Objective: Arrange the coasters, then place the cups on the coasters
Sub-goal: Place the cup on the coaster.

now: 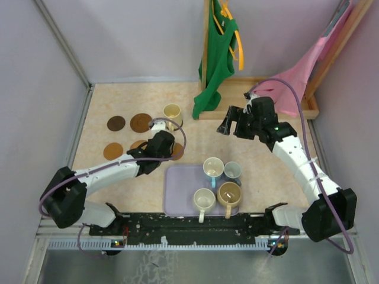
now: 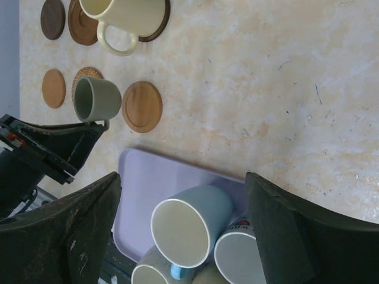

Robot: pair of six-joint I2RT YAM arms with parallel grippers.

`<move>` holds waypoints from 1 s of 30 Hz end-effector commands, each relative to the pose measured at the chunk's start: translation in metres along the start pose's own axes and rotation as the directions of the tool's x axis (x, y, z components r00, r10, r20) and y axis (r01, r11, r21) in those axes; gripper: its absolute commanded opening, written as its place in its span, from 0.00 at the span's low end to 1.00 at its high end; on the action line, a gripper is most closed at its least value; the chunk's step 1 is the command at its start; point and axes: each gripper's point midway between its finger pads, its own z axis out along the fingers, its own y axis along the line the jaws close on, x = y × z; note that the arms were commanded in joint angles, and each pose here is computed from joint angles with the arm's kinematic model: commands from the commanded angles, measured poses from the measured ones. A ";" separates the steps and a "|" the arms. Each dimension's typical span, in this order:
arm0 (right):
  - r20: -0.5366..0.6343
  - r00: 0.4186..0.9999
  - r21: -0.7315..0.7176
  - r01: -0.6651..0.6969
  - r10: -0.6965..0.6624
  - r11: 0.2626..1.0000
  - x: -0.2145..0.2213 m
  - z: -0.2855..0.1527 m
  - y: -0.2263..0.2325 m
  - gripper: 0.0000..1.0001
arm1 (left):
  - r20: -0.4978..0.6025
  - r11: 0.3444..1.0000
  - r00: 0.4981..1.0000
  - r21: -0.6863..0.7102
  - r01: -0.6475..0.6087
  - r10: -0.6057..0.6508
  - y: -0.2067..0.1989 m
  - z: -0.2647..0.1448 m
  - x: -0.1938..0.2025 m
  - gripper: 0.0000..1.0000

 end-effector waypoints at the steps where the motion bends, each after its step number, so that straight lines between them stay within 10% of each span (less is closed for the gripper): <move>1: 0.062 0.998 -0.026 0.028 -0.026 0.999 -0.016 -0.014 0.009 0.85 | 0.025 0.999 0.999 -0.021 0.028 -0.028 -0.005 0.007 0.001 0.00; 30: 0.051 0.998 -0.024 0.028 -0.026 0.999 -0.012 -0.010 0.006 0.85 | -0.019 1.000 1.000 -0.026 0.006 -0.006 -0.024 0.018 0.020 0.00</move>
